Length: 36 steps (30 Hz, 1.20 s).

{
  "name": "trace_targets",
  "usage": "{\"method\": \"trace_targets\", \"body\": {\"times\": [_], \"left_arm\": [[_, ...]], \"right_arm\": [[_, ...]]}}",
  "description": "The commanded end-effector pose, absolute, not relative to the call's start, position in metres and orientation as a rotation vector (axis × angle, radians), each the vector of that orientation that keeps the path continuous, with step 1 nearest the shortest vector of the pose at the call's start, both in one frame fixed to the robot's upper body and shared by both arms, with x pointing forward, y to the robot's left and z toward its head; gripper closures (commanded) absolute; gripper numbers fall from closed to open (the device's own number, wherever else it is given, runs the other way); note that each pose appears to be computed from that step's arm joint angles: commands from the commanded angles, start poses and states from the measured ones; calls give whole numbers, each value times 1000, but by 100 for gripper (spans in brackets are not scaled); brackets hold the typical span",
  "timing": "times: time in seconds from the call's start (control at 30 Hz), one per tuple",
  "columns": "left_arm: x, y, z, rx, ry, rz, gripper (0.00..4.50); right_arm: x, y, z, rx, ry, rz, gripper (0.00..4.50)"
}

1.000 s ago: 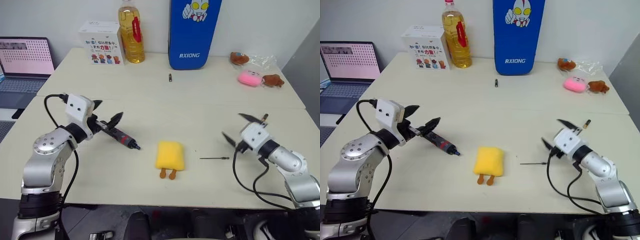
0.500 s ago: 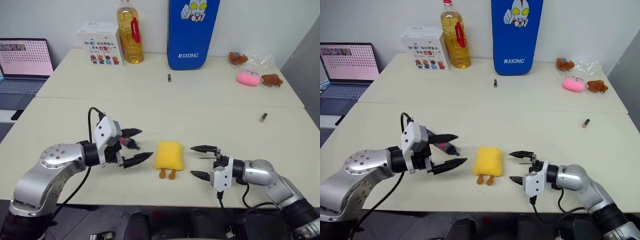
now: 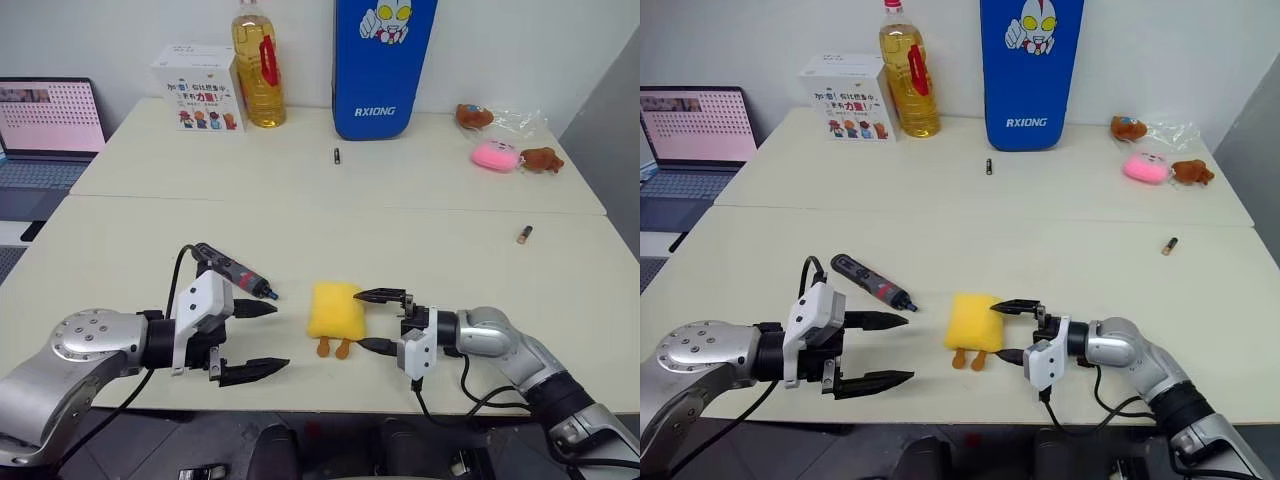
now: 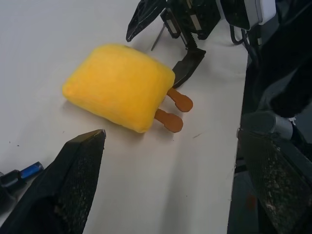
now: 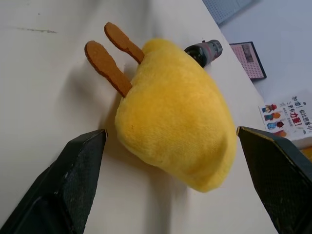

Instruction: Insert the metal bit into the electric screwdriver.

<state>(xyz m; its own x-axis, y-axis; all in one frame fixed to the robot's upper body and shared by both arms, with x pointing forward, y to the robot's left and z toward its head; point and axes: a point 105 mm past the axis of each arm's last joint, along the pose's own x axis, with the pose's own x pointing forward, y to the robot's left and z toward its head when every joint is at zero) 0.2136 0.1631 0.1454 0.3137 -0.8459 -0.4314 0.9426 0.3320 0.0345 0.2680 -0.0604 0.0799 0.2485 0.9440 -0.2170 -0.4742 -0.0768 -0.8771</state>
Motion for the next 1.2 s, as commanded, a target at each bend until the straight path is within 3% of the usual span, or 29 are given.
{"method": "trace_targets", "body": {"times": [0.03,0.27,0.47,0.53,0.67,0.8,0.93,1.13,1.2], "left_arm": [[211,162,155,340,332,-1212,0],[217,162,159,350,303,-1190,0],[227,164,165,364,278,-1180,0],[230,165,167,365,271,-1178,0],[242,164,186,372,204,-1164,0],[267,151,226,309,35,-1124,0],[283,137,253,250,-92,-1096,0],[296,124,275,226,-212,-1056,0],[298,123,280,226,-241,-1038,0]], "right_arm": [[266,-51,78,-1075,-596,1305,39],[270,-52,81,-1082,-610,1300,178],[279,-59,95,-1098,-645,1245,331],[282,-62,102,-1102,-665,1217,377],[311,-79,144,-1117,-727,1008,449],[381,-120,189,-1020,-579,656,449],[445,-168,199,-868,-294,353,449],[479,-206,194,-707,24,121,449],[481,-212,188,-675,103,90,402]]}}
